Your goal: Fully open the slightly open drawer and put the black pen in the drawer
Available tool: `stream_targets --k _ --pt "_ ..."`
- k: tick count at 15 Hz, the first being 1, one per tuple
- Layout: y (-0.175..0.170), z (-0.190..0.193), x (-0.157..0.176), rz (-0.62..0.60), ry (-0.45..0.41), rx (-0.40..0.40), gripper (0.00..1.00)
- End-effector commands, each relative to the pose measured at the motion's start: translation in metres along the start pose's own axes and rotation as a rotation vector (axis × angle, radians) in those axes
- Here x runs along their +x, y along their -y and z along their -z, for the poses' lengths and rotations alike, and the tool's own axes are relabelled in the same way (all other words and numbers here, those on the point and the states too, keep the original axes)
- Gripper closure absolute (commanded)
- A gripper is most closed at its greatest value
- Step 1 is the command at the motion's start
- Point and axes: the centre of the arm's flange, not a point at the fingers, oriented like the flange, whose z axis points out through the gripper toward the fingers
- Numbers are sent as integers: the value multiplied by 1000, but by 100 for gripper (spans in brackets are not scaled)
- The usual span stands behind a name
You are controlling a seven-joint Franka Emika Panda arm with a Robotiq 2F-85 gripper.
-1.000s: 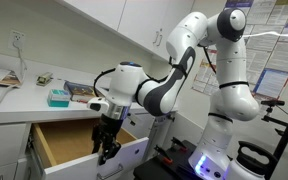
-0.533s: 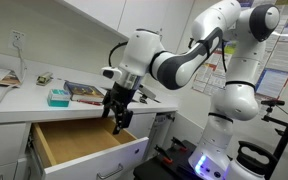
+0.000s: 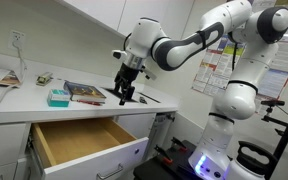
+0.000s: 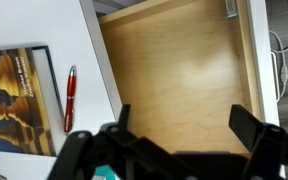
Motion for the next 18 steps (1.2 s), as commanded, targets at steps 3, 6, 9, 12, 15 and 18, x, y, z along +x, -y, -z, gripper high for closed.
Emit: stream_targets --k 3,6,9,12,15,18 --pt "2 0 1 6 -1 0 0" --pt "-30 -2 6 -75 -17 -11 0" --pt "-72 0 3 -156 -26 56 0" --pt "-116 -7 3 -197 -56 87 0" --pt "-144 -24 5 -225 -87 79 0" --pt "-155 -51 10 -264 -101 116 0"
